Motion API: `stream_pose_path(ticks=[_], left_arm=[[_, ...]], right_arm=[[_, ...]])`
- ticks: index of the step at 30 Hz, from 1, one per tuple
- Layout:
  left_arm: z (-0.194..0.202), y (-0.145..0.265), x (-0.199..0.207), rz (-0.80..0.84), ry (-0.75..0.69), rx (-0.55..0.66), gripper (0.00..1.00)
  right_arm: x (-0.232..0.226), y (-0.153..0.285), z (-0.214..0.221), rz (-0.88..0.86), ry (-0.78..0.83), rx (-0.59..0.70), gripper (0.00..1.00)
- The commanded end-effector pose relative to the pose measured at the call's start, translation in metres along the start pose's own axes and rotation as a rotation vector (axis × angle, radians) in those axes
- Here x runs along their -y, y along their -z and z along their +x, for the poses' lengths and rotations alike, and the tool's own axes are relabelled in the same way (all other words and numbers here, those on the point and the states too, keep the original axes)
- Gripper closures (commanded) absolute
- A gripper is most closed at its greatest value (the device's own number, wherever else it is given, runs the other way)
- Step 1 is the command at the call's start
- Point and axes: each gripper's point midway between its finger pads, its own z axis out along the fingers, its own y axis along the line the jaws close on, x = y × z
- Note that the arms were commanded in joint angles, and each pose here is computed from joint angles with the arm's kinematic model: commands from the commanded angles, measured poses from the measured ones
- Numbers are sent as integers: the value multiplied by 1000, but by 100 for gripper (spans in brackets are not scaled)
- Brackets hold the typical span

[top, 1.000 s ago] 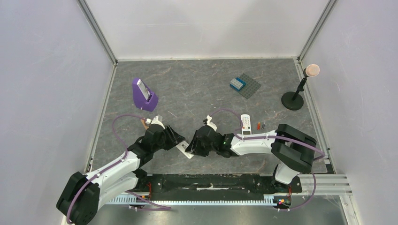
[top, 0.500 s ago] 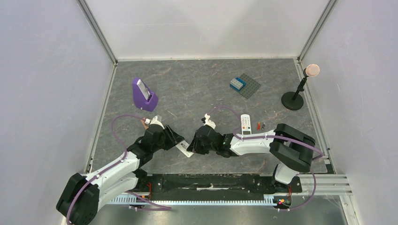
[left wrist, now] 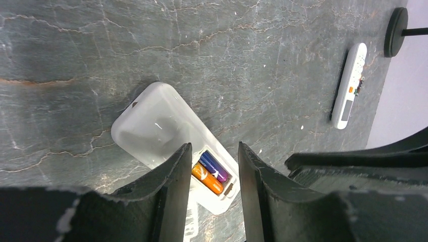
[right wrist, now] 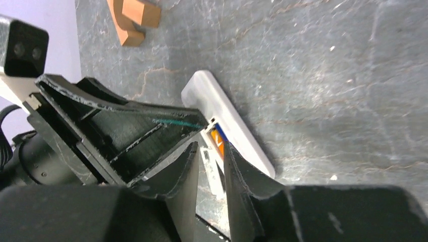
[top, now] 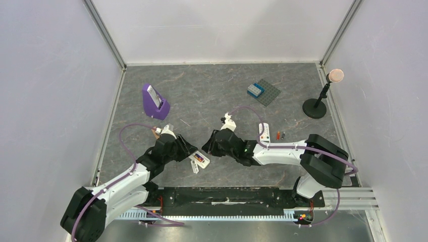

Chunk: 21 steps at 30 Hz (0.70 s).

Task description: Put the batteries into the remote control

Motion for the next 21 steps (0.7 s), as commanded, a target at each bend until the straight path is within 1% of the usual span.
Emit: stream_pose_path(ticks=[1,3,5,9,12,15,17,19,20,21], left_arm=[[12,2,-24,-81,-45,-40,55],[11,3,-23,-80,-49,-36,55],[9,4,-21,-78,-52,-34,55],[2,9,-12,-70,-60,-20,55],[-12,17,-5,-88,-71,22,54],[-36,34,-4,-166,-68,106,53],[-53,53,-17,-289,-48,182,52],[-73,75,-21,-370,-39,269,50],[-81,85,-25,-408,-38,309,49],[-89,93,-23,-419,-38,341,48]], right_arm=[[6,4,-26,19,52,88,71],[2,5,-28,-1,159,82,65],[-7,8,-28,-42,272,64,61],[-25,23,-22,-100,460,65,59],[-45,34,-1,-139,619,46,59],[-50,36,26,-142,725,4,57],[-45,34,43,-122,757,-32,55],[-44,33,58,-121,779,-53,50],[-45,32,67,-124,796,-62,45],[-43,29,74,-118,815,-76,43]])
